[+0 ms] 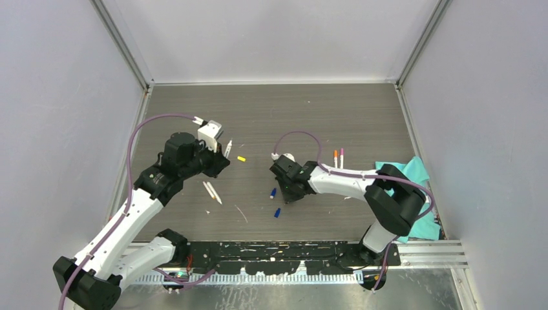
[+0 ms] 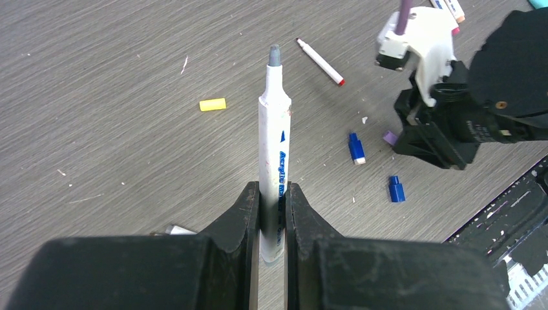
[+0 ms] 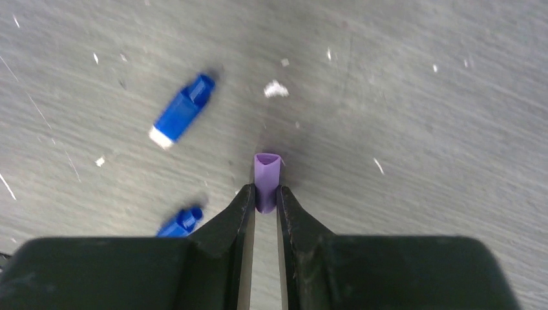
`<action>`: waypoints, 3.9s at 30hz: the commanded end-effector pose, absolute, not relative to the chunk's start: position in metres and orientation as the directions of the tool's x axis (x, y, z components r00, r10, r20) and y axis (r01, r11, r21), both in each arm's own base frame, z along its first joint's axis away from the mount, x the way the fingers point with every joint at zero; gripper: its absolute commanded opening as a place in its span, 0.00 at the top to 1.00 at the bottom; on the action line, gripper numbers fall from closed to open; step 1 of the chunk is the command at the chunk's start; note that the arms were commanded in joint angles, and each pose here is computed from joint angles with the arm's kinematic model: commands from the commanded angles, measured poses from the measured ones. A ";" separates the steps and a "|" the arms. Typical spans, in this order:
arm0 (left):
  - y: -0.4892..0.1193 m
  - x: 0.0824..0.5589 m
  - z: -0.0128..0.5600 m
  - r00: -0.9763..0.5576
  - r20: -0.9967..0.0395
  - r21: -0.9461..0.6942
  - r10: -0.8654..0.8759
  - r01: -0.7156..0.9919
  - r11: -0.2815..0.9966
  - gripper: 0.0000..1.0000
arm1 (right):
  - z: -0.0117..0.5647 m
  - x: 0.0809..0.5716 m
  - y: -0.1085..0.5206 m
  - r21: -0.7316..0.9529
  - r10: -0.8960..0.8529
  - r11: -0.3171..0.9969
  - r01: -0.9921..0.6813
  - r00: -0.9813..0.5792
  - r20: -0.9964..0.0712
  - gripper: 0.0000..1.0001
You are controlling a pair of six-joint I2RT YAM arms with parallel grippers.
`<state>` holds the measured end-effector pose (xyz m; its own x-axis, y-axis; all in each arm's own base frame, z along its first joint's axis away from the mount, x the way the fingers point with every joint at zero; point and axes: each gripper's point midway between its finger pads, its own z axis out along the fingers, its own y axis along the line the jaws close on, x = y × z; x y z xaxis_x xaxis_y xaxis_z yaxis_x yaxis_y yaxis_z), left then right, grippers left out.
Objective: Insert the pens into the pen caps
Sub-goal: Move the pen cap to the center of the board, then pick up the pen cap at the center of the board.
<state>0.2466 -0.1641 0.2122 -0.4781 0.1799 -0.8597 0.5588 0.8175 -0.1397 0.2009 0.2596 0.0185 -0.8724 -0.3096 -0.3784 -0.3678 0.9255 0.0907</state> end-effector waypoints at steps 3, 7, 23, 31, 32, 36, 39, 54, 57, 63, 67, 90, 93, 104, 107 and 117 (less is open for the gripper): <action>-0.165 0.253 0.226 -0.427 -0.890 -0.121 0.163 0.564 0.816 1.00 | 0.025 0.188 0.242 0.094 -0.354 0.903 -0.418 -0.851 -0.387 0.87; -0.165 0.253 0.224 -0.433 -0.886 -0.123 0.165 0.563 0.817 1.00 | 0.017 0.184 0.240 0.097 -0.365 0.899 -0.426 -0.854 -0.372 0.86; -0.166 0.254 0.222 -0.440 -0.883 -0.129 0.164 0.564 0.816 1.00 | 0.025 0.179 0.208 -0.021 -0.362 0.926 -0.377 -0.868 -0.340 0.50; -0.168 0.253 0.224 -0.438 -0.884 -0.134 0.160 0.568 0.812 1.00 | 0.028 0.190 0.197 -0.090 -0.330 0.943 -0.320 -0.872 -0.362 0.49; -0.167 0.253 0.224 -0.437 -0.885 -0.134 0.160 0.568 0.812 1.00 | 0.028 0.191 0.200 -0.074 -0.322 0.945 -0.317 -0.874 -0.364 0.49; -0.167 0.253 0.225 -0.436 -0.886 -0.132 0.159 0.565 0.815 1.00 | 0.029 0.193 0.209 -0.029 -0.296 0.951 -0.308 -0.879 -0.373 0.49; -0.166 0.253 0.224 -0.435 -0.886 -0.130 0.160 0.564 0.816 1.00 | 0.032 0.197 0.208 -0.020 -0.272 0.958 -0.286 -0.884 -0.380 0.49; -0.166 0.253 0.226 -0.430 -0.889 -0.128 0.157 0.564 0.816 1.00 | 0.053 0.192 0.243 0.154 -0.257 0.928 -0.340 -0.881 -0.397 0.46; -0.165 0.253 0.225 -0.431 -0.888 -0.128 0.157 0.562 0.817 1.00 | 0.047 0.195 0.239 0.124 -0.262 0.935 -0.333 -0.882 -0.391 0.46; -0.165 0.253 0.225 -0.432 -0.888 -0.129 0.157 0.562 0.817 1.00 | 0.039 0.197 0.236 0.095 -0.272 0.939 -0.330 -0.884 -0.381 0.46; -0.166 0.253 0.226 -0.431 -0.889 -0.130 0.157 0.563 0.816 1.00 | 0.036 0.197 0.236 0.090 -0.276 0.939 -0.331 -0.884 -0.377 0.46; -0.166 0.253 0.225 -0.433 -0.888 -0.129 0.157 0.562 0.817 1.00 | 0.026 0.206 0.209 0.023 -0.249 0.961 -0.275 -0.902 -0.352 0.46; -0.166 0.254 0.225 -0.434 -0.887 -0.129 0.158 0.562 0.817 1.00 | 0.025 0.213 0.204 0.015 -0.242 0.965 -0.264 -0.904 -0.351 0.46; -0.165 0.254 0.224 -0.434 -0.887 -0.126 0.159 0.559 0.819 1.00 | 0.016 0.243 0.198 -0.004 -0.218 0.973 -0.232 -0.907 -0.361 0.46; -0.165 0.254 0.225 -0.434 -0.887 -0.126 0.159 0.559 0.820 1.00 | 0.014 0.250 0.200 -0.012 -0.219 0.973 -0.231 -0.905 -0.365 0.46; -0.165 0.255 0.224 -0.433 -0.887 -0.123 0.161 0.557 0.821 1.00 | 0.014 0.266 0.211 -0.011 -0.233 0.969 -0.247 -0.899 -0.371 0.47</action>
<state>0.2470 -0.1642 0.2109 -0.4817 0.1809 -0.8575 0.5576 0.8181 -0.1407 0.2406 0.2052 0.0142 -0.9234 -0.2384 -0.3008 -0.2540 0.9671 0.0134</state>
